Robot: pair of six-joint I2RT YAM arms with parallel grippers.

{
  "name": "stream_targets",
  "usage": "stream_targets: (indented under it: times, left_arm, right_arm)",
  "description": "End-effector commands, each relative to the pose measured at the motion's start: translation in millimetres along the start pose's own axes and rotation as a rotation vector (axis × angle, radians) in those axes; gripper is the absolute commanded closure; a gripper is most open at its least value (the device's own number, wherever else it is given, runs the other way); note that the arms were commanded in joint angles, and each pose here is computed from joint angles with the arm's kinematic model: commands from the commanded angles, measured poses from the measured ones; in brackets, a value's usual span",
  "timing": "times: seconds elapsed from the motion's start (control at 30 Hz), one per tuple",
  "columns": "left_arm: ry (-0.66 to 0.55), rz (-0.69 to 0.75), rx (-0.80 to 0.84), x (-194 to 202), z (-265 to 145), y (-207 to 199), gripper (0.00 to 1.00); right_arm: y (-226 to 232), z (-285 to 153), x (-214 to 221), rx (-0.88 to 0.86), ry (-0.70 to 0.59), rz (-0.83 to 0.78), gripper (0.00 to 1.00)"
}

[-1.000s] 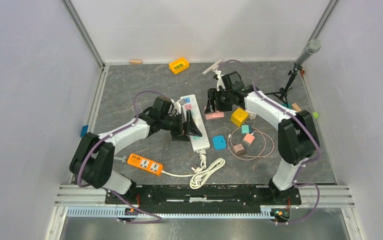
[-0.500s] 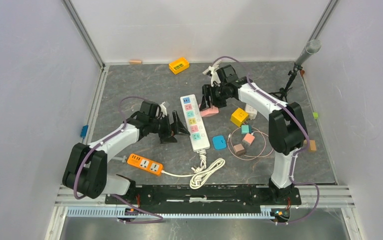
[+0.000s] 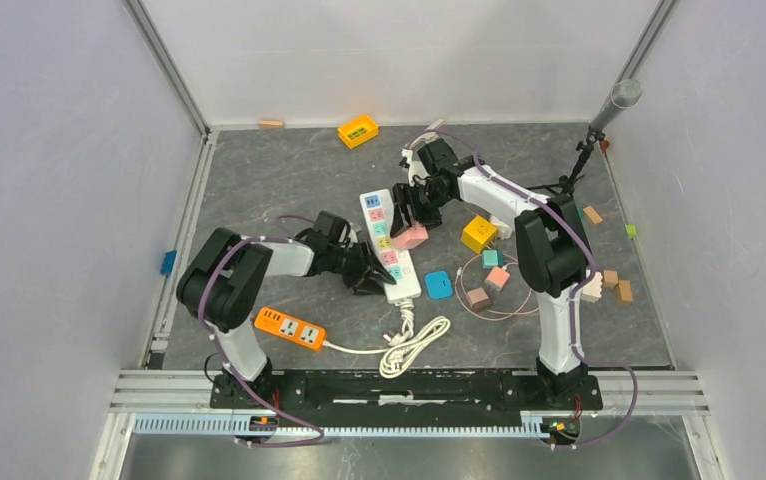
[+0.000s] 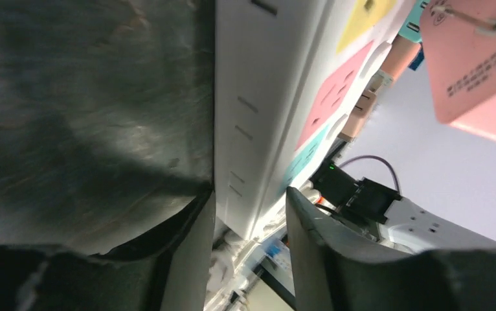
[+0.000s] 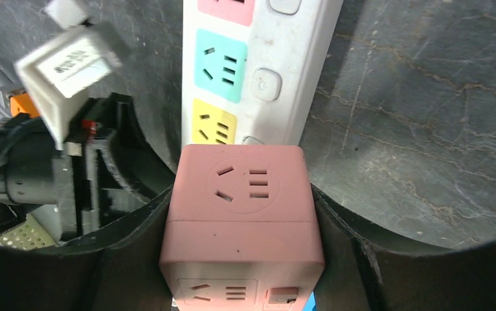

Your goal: Insert the plug

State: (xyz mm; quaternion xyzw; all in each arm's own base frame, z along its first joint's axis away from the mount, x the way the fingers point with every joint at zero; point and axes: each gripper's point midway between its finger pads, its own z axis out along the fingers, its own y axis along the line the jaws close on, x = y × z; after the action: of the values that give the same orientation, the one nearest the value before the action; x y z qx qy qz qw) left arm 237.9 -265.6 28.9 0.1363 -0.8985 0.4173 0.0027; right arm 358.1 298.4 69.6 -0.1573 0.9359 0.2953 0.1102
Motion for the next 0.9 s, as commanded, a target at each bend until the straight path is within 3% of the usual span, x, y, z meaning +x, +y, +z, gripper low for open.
stream_targets:
  times: [0.0,0.1,0.47,0.6,0.87]
  left_arm:
    - [0.032,-0.067,0.010,7,23,-7,0.53]
    - [0.071,-0.103,-0.013,23,31,-1,0.63]
    - [0.144,-0.110,-0.007,69,36,-9,0.68]
    - [0.095,-0.048,0.003,63,22,-24,0.61]
    - [-0.078,0.113,-0.063,30,-36,-40,0.29]
  right_arm:
    - [4,6,20,-0.004,0.070,-0.029,1.00]
    - [5,8,35,-0.013,0.098,-0.032,1.00]
    - [1,4,100,0.027,0.209,-0.091,1.00]
    - [-3,-5,100,0.087,0.205,-0.131,1.00]
    - [9,-46,29,0.230,0.069,-0.252,1.00]
